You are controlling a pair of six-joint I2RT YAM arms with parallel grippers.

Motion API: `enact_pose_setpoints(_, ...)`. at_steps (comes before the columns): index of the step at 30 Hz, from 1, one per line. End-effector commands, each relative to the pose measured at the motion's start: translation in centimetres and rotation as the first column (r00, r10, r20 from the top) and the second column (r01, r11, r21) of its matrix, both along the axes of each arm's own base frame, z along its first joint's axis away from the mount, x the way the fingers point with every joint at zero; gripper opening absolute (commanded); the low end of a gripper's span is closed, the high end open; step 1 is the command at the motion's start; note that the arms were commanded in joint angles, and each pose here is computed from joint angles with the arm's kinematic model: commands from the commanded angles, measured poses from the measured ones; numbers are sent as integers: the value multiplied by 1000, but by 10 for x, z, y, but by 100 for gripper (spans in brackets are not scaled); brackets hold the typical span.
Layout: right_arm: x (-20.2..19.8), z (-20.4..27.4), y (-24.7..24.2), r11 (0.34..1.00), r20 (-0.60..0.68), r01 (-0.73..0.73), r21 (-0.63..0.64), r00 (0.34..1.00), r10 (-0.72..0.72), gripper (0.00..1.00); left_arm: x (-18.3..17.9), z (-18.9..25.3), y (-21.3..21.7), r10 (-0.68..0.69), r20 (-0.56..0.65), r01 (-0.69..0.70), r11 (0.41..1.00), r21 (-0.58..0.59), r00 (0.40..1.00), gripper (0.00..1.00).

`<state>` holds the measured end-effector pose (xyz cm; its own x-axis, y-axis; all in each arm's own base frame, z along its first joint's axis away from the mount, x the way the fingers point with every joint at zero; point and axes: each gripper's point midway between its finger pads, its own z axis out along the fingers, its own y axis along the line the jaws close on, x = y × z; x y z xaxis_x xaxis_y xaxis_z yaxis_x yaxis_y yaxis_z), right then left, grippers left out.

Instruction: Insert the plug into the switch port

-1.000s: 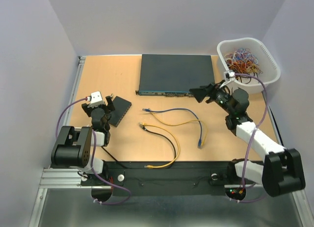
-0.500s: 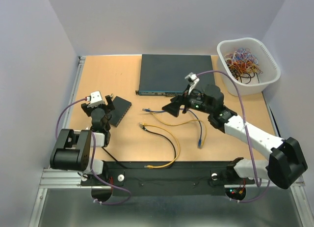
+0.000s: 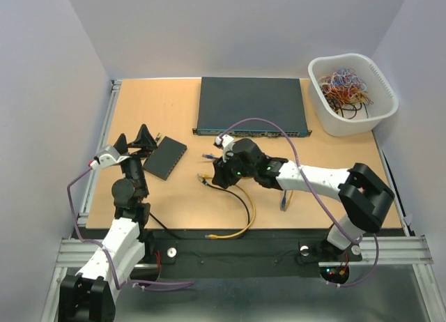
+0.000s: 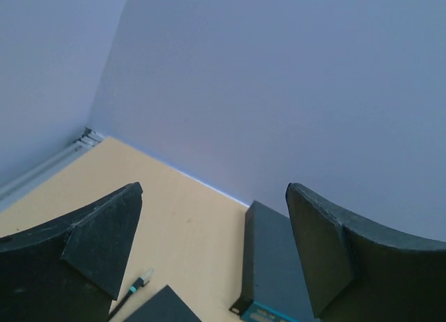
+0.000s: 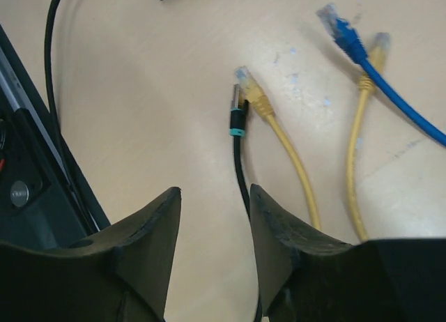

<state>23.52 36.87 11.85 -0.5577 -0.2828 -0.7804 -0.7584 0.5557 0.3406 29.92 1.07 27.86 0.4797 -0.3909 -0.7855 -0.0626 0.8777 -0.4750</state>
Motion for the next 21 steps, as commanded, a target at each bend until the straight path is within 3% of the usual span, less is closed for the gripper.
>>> enact_pose_setpoints(1, 9, 3, 24, 1000, 66, -4, -29, 998, 6, 49, 12, -6, -22, -134, -100, 128, 990, -64, 986, 93)
enact_pose_setpoints(6, 12, -19, 40, 998, 35, -7, -67, 999, 9, 45, 6, 4, -27, -190, -56, 177, 966, -190, 980, 87)
enact_pose_setpoints(21, 20, -58, 52, 989, 0, -15, -144, 1000, 15, 42, 5, -14, -21, -158, -101, 136, 971, -197, 982, 84)
